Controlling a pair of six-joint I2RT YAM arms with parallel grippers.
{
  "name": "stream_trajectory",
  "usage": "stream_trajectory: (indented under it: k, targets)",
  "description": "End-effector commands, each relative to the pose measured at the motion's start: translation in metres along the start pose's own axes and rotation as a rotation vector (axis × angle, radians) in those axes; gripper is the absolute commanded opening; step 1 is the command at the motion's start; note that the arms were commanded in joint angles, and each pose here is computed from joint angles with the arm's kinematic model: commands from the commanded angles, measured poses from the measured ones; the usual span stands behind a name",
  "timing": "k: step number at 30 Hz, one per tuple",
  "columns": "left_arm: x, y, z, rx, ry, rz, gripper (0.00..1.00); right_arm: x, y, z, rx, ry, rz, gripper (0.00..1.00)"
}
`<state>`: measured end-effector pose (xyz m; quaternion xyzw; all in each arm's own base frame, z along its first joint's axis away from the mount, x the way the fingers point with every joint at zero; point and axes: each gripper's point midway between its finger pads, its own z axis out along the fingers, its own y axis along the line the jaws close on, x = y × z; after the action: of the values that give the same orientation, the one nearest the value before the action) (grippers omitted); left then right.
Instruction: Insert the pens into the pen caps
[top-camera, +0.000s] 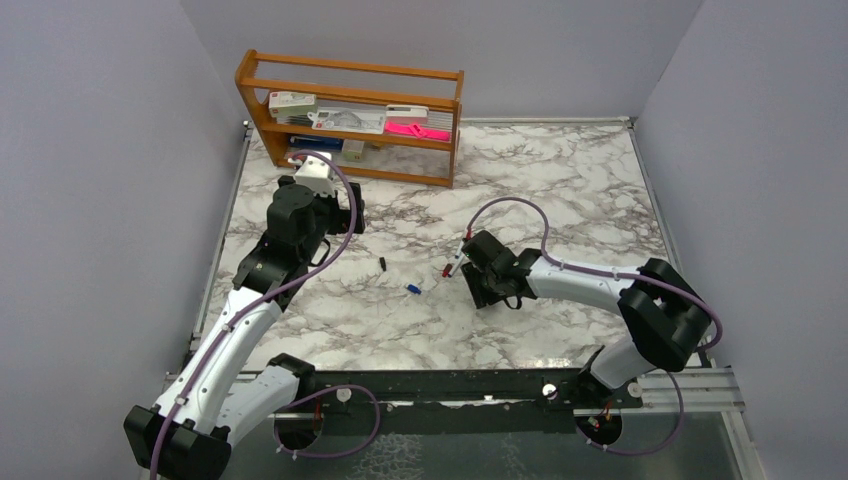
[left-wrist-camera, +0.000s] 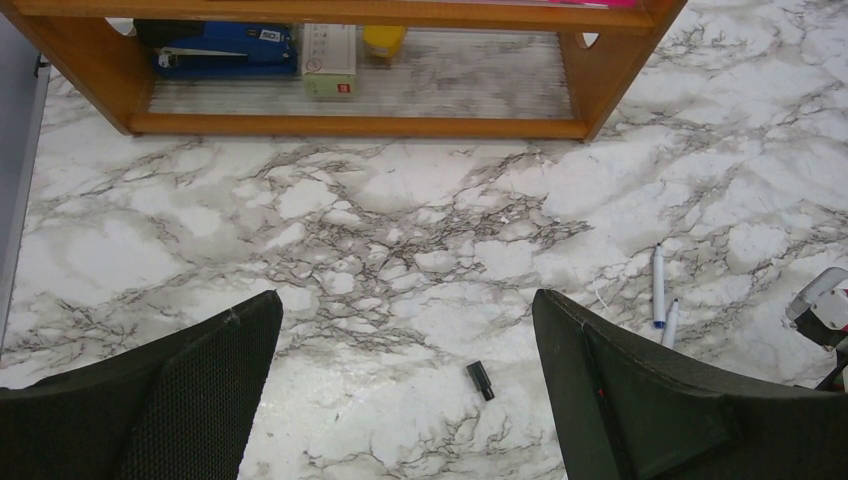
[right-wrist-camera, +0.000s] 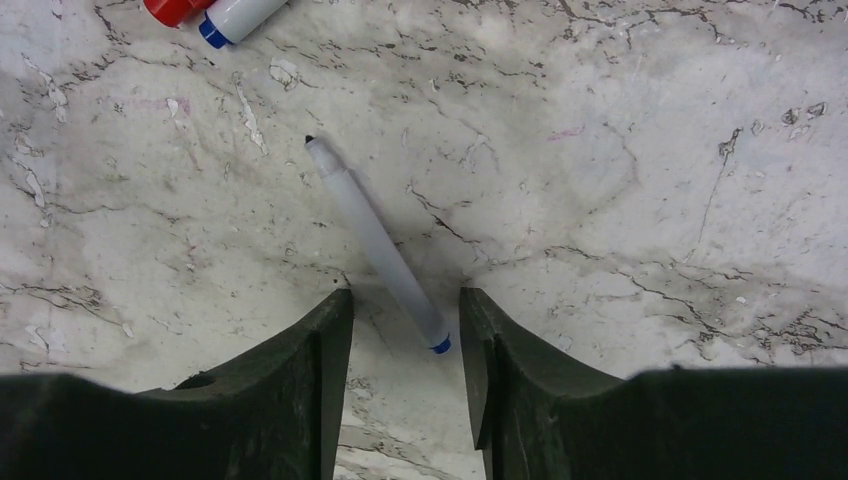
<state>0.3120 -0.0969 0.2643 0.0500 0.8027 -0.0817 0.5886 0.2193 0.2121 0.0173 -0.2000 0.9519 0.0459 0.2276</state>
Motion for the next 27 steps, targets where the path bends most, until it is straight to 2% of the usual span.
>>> stream_trajectory:
  k: [1, 7, 9, 12, 17, 20, 22, 24, 27]
  targets:
    - [-0.004, 0.004, -0.005, -0.014, -0.025, -0.005, 0.99, 0.007, -0.01, 0.003, 0.09, 0.035, 0.003, 0.37]
    - [0.001, 0.0, -0.001, 0.001, -0.001, -0.019, 0.99, 0.003, 0.003, 0.005, 0.031, 0.024, -0.012, 0.03]
    - [0.001, 0.0, 0.0, -0.008, 0.007, -0.052, 0.99, -0.002, 0.007, 0.0, 0.0, 0.0, -0.021, 0.02]
    - [0.001, -0.015, -0.001, 0.065, 0.012, -0.105, 0.99, -0.019, 0.011, -0.023, -0.049, -0.089, -0.005, 0.02]
    - [0.008, -0.072, -0.012, 0.355, 0.02, -0.359, 0.99, -0.059, 0.027, -0.086, -0.21, -0.31, 0.055, 0.02]
    - [0.01, -0.108, -0.029, 0.599, -0.021, -0.554, 0.83, -0.084, 0.04, -0.14, -0.366, -0.51, 0.076, 0.02]
    - [0.008, -0.122, -0.043, 0.716, -0.045, -0.646, 0.77, -0.096, 0.048, -0.175, -0.475, -0.643, 0.078, 0.02]
    - [0.004, -0.128, -0.054, 0.757, -0.067, -0.659, 0.76, -0.102, 0.055, -0.204, -0.563, -0.73, 0.074, 0.02]
    - [-0.01, -0.135, -0.076, 0.81, -0.136, -0.616, 0.75, -0.107, 0.06, -0.228, -0.627, -0.778, 0.067, 0.02]
